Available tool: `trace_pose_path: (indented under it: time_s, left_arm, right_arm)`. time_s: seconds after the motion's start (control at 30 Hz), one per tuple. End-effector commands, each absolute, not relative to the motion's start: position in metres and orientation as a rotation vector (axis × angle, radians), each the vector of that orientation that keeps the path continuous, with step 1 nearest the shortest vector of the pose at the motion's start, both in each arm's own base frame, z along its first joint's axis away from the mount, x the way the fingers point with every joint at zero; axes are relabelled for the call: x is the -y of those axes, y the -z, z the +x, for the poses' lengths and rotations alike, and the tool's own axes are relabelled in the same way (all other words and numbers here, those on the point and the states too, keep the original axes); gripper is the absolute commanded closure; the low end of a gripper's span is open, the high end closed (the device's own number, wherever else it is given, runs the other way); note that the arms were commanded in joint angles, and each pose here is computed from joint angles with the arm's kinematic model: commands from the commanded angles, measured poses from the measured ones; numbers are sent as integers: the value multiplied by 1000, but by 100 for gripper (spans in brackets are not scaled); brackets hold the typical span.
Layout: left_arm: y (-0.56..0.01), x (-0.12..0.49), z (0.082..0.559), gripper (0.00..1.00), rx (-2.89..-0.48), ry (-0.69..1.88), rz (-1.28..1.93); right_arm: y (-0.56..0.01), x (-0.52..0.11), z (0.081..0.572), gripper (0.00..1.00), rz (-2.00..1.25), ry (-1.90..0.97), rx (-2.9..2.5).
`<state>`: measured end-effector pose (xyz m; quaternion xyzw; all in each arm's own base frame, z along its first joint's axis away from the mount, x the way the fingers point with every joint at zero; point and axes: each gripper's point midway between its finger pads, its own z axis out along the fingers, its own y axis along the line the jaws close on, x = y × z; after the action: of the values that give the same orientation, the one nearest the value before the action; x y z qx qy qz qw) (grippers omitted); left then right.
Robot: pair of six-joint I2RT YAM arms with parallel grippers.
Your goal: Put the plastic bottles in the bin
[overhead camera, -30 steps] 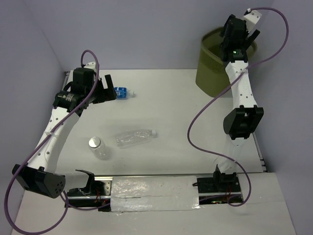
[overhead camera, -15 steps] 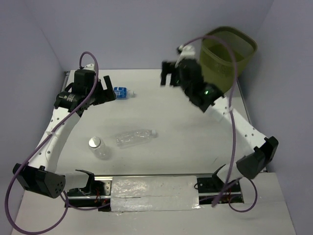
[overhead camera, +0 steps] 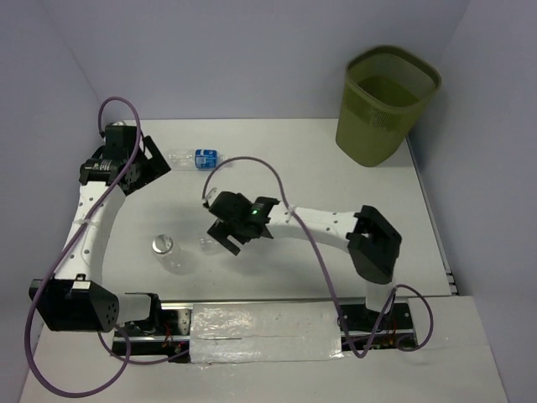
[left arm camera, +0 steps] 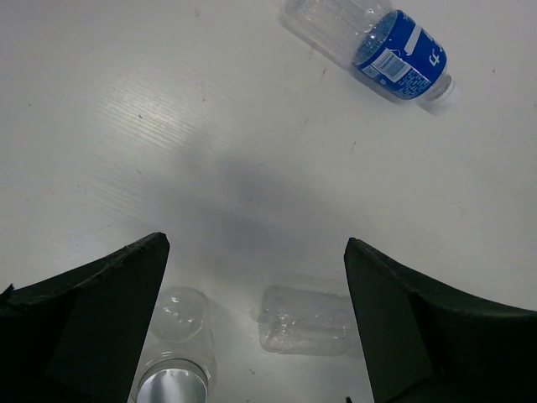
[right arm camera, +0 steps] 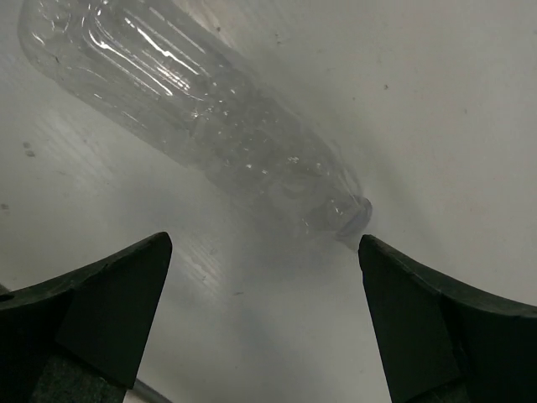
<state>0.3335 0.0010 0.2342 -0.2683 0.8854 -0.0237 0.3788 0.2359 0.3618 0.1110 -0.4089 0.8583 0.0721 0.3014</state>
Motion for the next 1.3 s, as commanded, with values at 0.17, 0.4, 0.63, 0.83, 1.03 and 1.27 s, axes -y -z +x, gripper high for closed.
trace_pose_path:
  time_s: [0.17, 0.4, 0.63, 0.83, 1.03, 1.27]
  left_arm:
    - [-263, -9, 332, 1, -2163, 133, -686]
    - [-263, -13, 329, 1, -2159, 144, -687]
    - [-268, -15, 330, 1, -2150, 143, -681]
    - [-269, -16, 329, 1, -2147, 134, -677]
    - [-267, -17, 329, 1, -2149, 132, -681]
    - [-291, -12, 327, 1, -2120, 186, -640]
  right_arm:
    - [-84, -373, 255, 0, -1412, 219, -2091]
    - [-59, -391, 270, 0, -1468, 271, -2029]
    - [-36, -404, 274, 0, -1457, 201, -2068]
    - [-53, -406, 274, 33, -1371, 129, -2105]
    - [-103, -391, 274, 43, -1207, 19, -2113]
    - [-217, -297, 345, 42, -621, -153, -2146]
